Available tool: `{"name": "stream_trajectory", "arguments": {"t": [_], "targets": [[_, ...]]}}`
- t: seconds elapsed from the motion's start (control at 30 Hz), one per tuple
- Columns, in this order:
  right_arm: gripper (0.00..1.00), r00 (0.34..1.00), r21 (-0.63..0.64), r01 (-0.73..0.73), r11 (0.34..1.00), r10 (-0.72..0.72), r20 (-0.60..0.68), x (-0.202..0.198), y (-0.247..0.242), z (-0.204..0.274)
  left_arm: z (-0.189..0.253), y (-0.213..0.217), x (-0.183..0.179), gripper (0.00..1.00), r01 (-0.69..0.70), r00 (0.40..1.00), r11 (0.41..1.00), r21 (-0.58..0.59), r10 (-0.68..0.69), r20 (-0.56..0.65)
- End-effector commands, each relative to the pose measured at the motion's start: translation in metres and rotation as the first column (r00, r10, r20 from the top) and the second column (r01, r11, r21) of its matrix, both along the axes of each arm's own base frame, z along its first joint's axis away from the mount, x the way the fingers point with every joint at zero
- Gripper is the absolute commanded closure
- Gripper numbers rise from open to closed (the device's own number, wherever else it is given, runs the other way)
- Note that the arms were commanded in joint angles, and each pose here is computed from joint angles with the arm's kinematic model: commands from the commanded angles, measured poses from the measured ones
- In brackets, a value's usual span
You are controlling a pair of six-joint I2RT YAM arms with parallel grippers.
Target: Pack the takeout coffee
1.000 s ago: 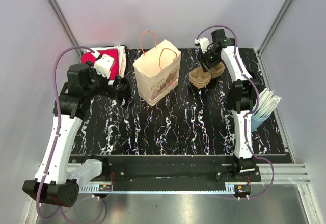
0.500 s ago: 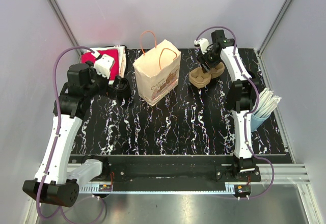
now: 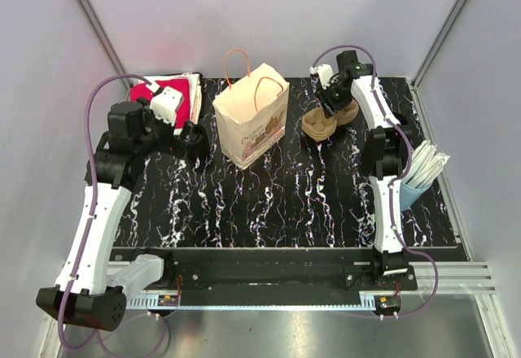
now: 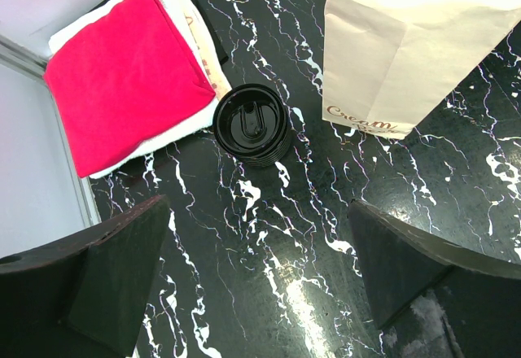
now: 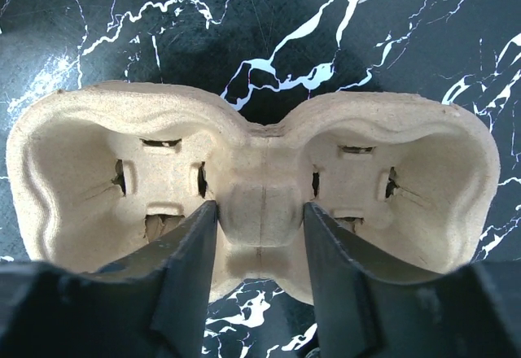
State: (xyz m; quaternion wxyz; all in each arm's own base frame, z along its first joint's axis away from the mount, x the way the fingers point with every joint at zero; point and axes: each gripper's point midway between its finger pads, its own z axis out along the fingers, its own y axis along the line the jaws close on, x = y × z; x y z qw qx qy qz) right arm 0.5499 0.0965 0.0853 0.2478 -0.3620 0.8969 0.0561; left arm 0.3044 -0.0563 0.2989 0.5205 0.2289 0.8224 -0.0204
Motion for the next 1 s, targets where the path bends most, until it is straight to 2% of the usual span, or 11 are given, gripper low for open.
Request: {"name": "stream_trajectory", "arguments": {"t": [0.0,0.23,0.47,0.77,0.97], "targets": [[0.53,0.998,0.019,-0.002,1.0,0.001,0.061,0.01,0.001,0.021,0.011,-0.004,0.004,0.01,0.014,0.999,0.999,-0.03,-0.013,0.052],[0.56,0.996,0.032,-0.003,0.999,0.0,0.084,0.008,0.003,0.037,0.01,-0.004,0.003,0.01,0.013,0.999,0.999,-0.032,-0.012,0.05],[0.55,0.99,0.032,-0.001,0.999,-0.004,0.144,0.007,0.001,0.069,0.009,-0.006,0.003,0.01,0.021,0.999,0.999,-0.036,-0.019,0.048],[0.55,0.986,0.02,0.004,1.0,-0.007,0.164,0.002,-0.002,0.083,0.01,-0.006,0.002,0.01,0.021,0.999,0.999,-0.038,-0.019,0.05],[0.55,0.987,0.08,-0.018,0.997,0.006,0.158,-0.016,0.008,0.104,0.011,-0.004,0.002,0.01,0.012,0.998,0.999,-0.039,-0.01,0.054]]}}
